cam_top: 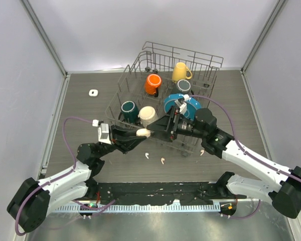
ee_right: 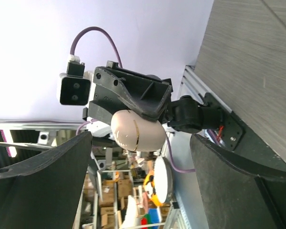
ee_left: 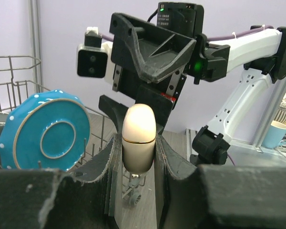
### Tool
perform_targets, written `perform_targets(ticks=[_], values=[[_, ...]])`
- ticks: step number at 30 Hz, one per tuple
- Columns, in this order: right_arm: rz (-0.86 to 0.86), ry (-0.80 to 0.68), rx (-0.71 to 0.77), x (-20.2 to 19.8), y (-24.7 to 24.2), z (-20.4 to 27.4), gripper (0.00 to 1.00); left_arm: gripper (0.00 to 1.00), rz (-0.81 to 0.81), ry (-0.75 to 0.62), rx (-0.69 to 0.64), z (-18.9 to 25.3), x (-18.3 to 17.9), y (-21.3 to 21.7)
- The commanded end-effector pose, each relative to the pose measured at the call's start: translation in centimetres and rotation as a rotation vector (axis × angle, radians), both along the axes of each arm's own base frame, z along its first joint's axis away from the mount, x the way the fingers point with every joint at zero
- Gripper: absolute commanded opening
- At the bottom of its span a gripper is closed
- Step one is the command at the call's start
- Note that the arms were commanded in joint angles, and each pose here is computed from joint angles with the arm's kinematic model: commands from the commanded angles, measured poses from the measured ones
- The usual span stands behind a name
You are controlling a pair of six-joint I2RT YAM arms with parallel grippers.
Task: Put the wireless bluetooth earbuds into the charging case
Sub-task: Pick up the charging case at the center of the board.
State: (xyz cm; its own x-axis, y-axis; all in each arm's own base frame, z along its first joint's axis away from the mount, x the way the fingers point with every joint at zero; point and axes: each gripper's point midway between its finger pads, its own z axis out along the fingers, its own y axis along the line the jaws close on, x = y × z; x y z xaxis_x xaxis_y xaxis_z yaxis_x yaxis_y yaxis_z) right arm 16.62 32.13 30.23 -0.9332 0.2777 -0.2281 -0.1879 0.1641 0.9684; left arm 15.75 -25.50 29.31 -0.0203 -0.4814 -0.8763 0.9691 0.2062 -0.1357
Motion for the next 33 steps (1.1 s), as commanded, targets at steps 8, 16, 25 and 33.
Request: perform_targets(ticks=[8, 16, 25, 33], values=[[0.064, 0.116, 0.178, -0.5, 1.2, 1.6, 0.85, 0.00, 0.044, -0.095, -0.015, 2.3, 0.6, -0.1], [0.091, 0.151, 0.225, -0.5, 1.8, 1.7, 0.67, 0.00, 0.039, -0.086, 0.002, 1.9, 0.9, -0.4], [0.108, 0.148, 0.222, -0.7, 2.1, 1.4, 0.42, 0.00, 0.039, -0.085, 0.004, 1.8, 1.0, -0.5], [0.110, 0.100, 0.212, -0.8, 2.1, 1.5, 0.17, 0.08, 0.040, -0.066, 0.005, 1.7, 1.2, -0.6]])
